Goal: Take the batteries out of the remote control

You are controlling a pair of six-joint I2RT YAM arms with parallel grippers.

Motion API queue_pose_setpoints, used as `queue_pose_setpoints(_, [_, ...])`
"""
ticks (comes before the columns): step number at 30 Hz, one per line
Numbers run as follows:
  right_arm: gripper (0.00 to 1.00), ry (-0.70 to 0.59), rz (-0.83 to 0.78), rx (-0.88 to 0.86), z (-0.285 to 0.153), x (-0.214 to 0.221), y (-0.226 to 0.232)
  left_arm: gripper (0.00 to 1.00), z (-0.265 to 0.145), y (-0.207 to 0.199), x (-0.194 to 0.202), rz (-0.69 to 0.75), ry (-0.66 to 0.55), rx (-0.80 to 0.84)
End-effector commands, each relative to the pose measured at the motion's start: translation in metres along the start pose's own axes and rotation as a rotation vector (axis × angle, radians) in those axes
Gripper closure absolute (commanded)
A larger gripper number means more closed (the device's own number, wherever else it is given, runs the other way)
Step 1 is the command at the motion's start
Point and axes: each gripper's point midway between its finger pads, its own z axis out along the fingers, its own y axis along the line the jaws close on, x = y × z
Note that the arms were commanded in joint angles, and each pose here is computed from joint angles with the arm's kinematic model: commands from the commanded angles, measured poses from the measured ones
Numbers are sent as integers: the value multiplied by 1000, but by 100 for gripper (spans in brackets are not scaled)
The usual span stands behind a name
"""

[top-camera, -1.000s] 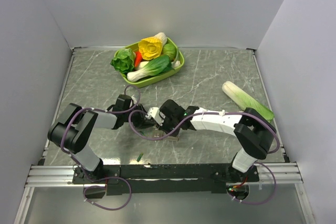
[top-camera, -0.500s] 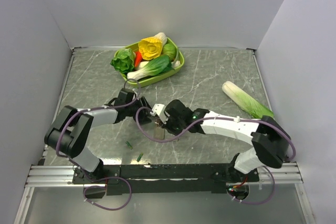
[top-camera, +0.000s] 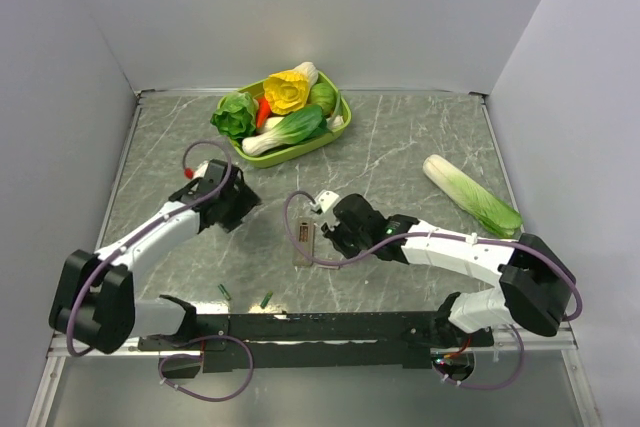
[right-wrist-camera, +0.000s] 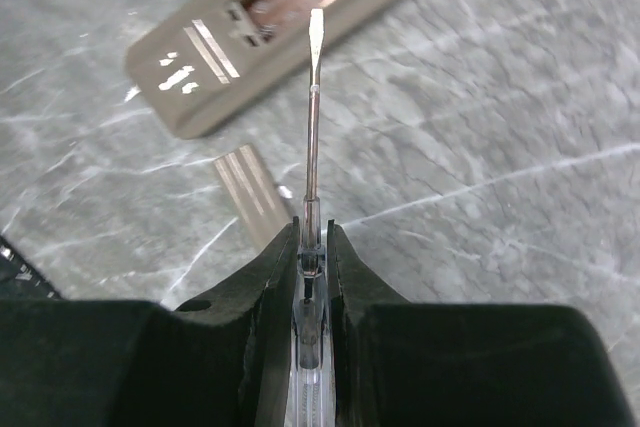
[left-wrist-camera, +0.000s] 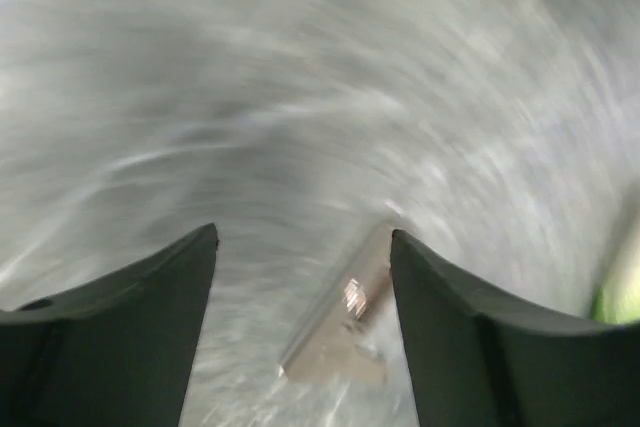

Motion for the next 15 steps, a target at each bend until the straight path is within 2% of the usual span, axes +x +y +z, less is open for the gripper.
queue_pose_setpoints(1, [100, -85, 88, 47, -4, -16, -10, 29, -44, 87, -30, -226, -233, -454])
queue_pose_setpoints(3, [100, -91, 86, 45, -6, -18, -11, 27, -58, 97, -34, -262, -277, -502])
queue_pose_setpoints(7, [100, -122, 96, 25, -9, -23, -8, 26, -76, 108, -25, -390, -295, -467])
queue_pose_setpoints(11, [100, -141, 97, 26, -12, -22, -9, 25, -94, 146, -10, -467, -313, -606])
queue_pose_setpoints(15, [100, -164, 103, -19, -14, -23, -1, 25, -99, 166, -4, -533, -357, -650])
